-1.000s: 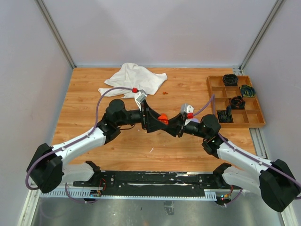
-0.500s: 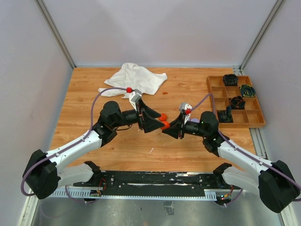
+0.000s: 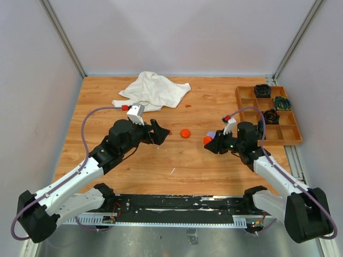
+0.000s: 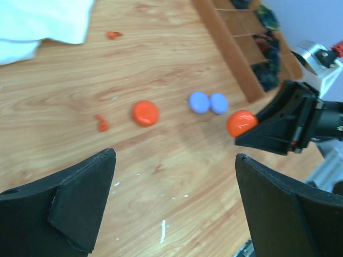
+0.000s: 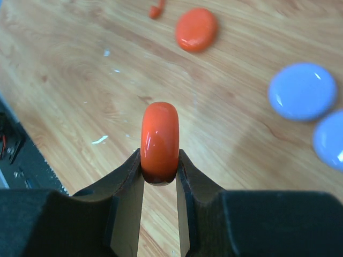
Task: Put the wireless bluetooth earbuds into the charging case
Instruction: Place the charging case at the center of the board.
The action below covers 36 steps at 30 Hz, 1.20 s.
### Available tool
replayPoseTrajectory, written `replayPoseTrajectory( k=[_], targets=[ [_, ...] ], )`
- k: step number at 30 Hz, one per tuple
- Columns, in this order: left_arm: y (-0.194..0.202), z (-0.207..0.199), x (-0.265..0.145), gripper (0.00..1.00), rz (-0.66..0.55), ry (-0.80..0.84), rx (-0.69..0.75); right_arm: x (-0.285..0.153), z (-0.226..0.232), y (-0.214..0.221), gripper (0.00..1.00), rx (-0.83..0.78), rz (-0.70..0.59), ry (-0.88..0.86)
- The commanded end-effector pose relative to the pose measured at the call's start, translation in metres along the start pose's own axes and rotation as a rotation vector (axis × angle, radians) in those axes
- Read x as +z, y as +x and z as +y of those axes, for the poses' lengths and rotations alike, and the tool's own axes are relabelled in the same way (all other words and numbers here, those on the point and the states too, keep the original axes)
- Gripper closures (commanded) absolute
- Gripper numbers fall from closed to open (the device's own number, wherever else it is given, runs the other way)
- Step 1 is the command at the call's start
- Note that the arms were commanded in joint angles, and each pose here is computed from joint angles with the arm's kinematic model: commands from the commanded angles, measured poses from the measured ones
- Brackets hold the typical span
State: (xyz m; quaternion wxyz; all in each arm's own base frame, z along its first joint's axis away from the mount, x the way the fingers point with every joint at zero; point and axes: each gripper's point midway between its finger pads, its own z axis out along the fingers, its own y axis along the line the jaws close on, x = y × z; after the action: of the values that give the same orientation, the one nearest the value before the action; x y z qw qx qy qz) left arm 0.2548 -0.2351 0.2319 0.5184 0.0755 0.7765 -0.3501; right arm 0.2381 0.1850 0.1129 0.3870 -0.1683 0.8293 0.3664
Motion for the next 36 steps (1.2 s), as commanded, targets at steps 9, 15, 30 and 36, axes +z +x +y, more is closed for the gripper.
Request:
replayPoseTrajectory(
  k=[9, 15, 30, 36],
  targets=[
    [-0.008, 0.075, -0.039, 0.01, -0.049, -0.406, 0.063, -0.014, -0.079, 0.064, 0.98, 0.366, 0.187, 0.278],
    [-0.008, 0.092, -0.045, 0.01, -0.071, -0.494, 0.076, -0.019, -0.097, 0.079, 0.94, 0.431, 0.225, 0.336],
    [-0.003, 0.099, -0.042, 0.01, -0.078, -0.521, 0.055, -0.043, -0.112, 0.082, 0.47, 0.427, 0.248, 0.480],
    [0.004, 0.099, -0.033, 0.01, -0.047, -0.523, 0.032, -0.050, -0.104, 0.059, 0.31, 0.339, 0.215, 0.507]
  ],
)
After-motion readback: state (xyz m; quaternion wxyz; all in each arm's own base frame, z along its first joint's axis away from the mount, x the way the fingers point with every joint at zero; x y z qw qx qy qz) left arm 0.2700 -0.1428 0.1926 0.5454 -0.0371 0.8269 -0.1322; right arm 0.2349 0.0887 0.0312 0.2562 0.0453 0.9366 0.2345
